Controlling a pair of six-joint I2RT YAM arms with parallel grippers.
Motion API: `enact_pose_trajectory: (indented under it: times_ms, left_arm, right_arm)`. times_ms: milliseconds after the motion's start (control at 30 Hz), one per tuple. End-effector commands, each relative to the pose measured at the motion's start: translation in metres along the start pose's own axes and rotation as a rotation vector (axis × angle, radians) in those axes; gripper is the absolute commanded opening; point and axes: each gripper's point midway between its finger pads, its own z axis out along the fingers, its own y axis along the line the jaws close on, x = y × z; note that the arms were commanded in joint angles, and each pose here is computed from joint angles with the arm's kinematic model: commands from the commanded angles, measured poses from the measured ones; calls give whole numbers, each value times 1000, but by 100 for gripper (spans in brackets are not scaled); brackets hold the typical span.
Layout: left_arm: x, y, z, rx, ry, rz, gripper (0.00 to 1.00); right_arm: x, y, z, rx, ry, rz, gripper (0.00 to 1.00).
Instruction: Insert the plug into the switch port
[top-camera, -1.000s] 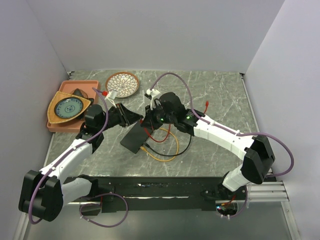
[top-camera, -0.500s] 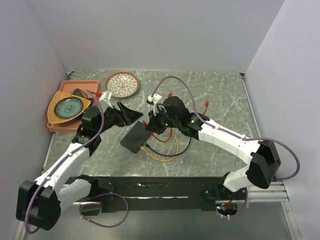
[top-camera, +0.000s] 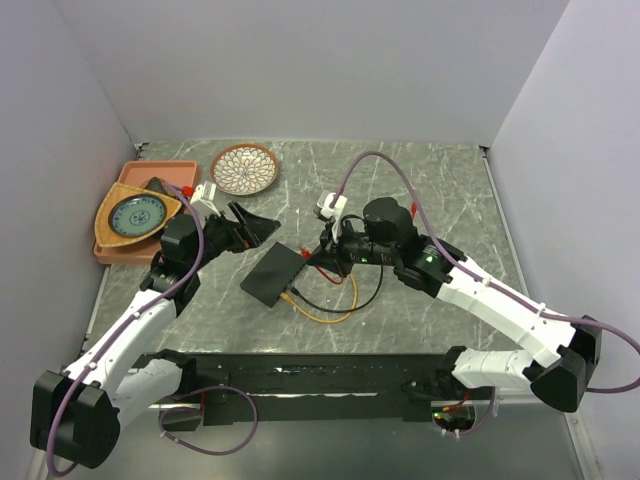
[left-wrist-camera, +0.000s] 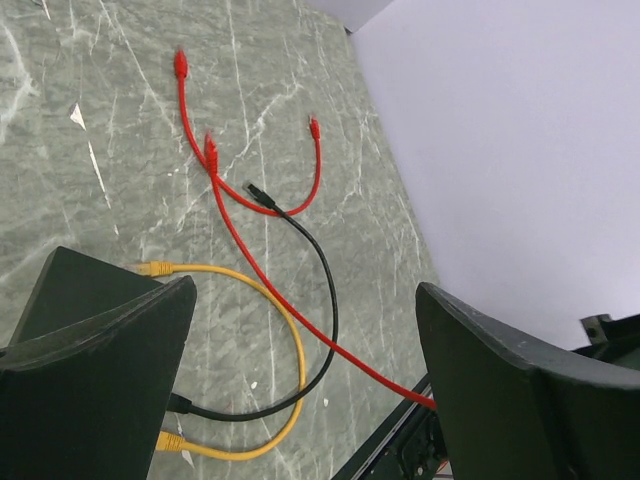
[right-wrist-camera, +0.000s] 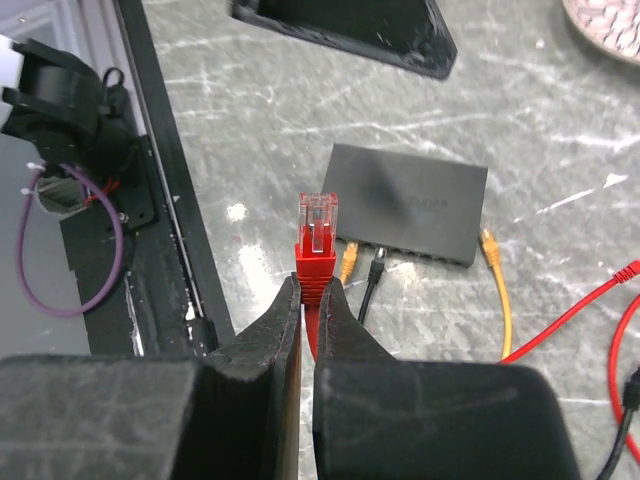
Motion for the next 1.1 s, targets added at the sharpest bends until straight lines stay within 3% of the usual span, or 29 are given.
enact_pose_trajectory:
  times_ms: [0, 167, 433, 633, 700, 900, 1067]
  left_arm:
    - [-8, -6, 1, 19, -27, 13, 98]
    - [-9, -6, 2, 14, -26, 19, 99]
    - [-13, -12, 0, 28, -32, 37, 99]
    - [-19, -33, -9, 109, -49, 85, 99]
    - [-20, -36, -10, 117, -54, 93, 99]
    - [-21, -42, -13, 138, -50, 108, 99]
    - [-23, -45, -12, 146, -49, 113, 99]
  right_arm:
    - [-13, 10, -11, -31, -45, -54, 0]
    - [-20, 20, -18, -78, -59, -61, 0]
    - [-58, 61, -51, -364, -168, -50, 0]
    - [-68, 55, -84, -580, -269, 70, 0]
    - [-72, 57, -93, -648, -303, 20, 0]
    - [-64, 65, -98, -793, -256, 70, 0]
    - [-63, 62, -97, -814, -244, 100, 0]
